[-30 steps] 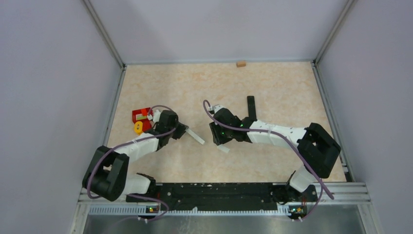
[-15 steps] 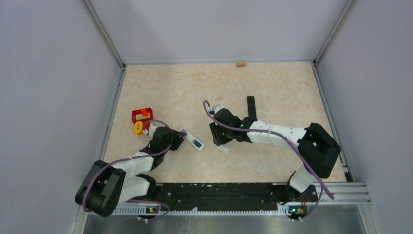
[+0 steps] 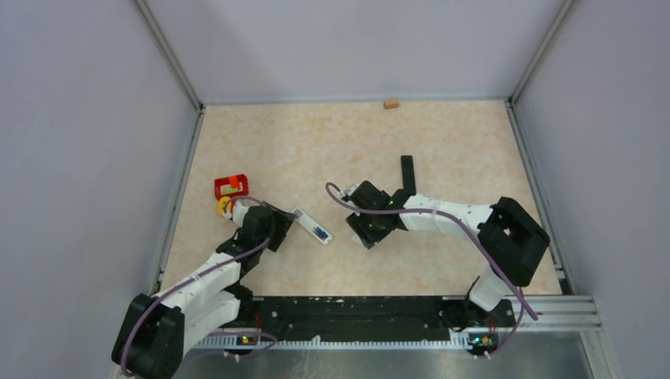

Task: Load the batteries into the remote control
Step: Turn over the remote control at the center of the board, then pick up the battery cover at the center of the board.

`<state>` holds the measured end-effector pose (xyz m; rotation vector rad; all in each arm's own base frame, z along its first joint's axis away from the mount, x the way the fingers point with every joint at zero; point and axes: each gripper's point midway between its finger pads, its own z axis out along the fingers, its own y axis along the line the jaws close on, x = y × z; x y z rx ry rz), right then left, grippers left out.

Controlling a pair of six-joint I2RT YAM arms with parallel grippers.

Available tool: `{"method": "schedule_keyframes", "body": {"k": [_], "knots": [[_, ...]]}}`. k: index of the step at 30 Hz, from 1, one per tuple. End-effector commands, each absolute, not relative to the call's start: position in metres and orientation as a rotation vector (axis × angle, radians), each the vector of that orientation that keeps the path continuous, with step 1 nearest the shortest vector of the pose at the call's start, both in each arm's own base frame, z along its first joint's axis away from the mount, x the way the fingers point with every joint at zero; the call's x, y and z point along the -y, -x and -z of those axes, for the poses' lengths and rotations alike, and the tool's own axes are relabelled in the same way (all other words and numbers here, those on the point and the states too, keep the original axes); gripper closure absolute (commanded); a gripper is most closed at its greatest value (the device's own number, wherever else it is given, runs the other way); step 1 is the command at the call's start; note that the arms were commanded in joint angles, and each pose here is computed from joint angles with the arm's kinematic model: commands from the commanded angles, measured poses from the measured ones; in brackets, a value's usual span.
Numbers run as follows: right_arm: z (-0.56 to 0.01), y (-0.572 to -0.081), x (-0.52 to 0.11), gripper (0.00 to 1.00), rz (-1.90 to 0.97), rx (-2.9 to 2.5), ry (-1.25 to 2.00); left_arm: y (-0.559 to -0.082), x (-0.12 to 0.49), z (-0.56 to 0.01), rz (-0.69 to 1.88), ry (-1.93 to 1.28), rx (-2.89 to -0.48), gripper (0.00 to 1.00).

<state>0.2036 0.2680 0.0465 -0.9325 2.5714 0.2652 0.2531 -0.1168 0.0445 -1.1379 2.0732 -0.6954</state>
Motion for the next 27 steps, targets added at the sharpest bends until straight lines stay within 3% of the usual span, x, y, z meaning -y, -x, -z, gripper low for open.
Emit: {"method": "schedule_keyframes", "body": {"k": [1,9,27], "knots": [[-0.037,-0.206,-0.261,0.49,-0.195,-2.569,1.117,-0.257,0.105,-0.062,0.588,1.031,-2.077,0.23],[-0.032,-0.213,-0.271,0.53,-0.185,-2.558,1.204,-0.266,0.106,-0.087,0.608,0.954,-2.04,0.06],[-0.011,-0.204,-0.274,0.52,-0.142,-2.512,1.47,-0.272,0.092,-0.102,0.591,0.928,-2.0,0.03]]}}
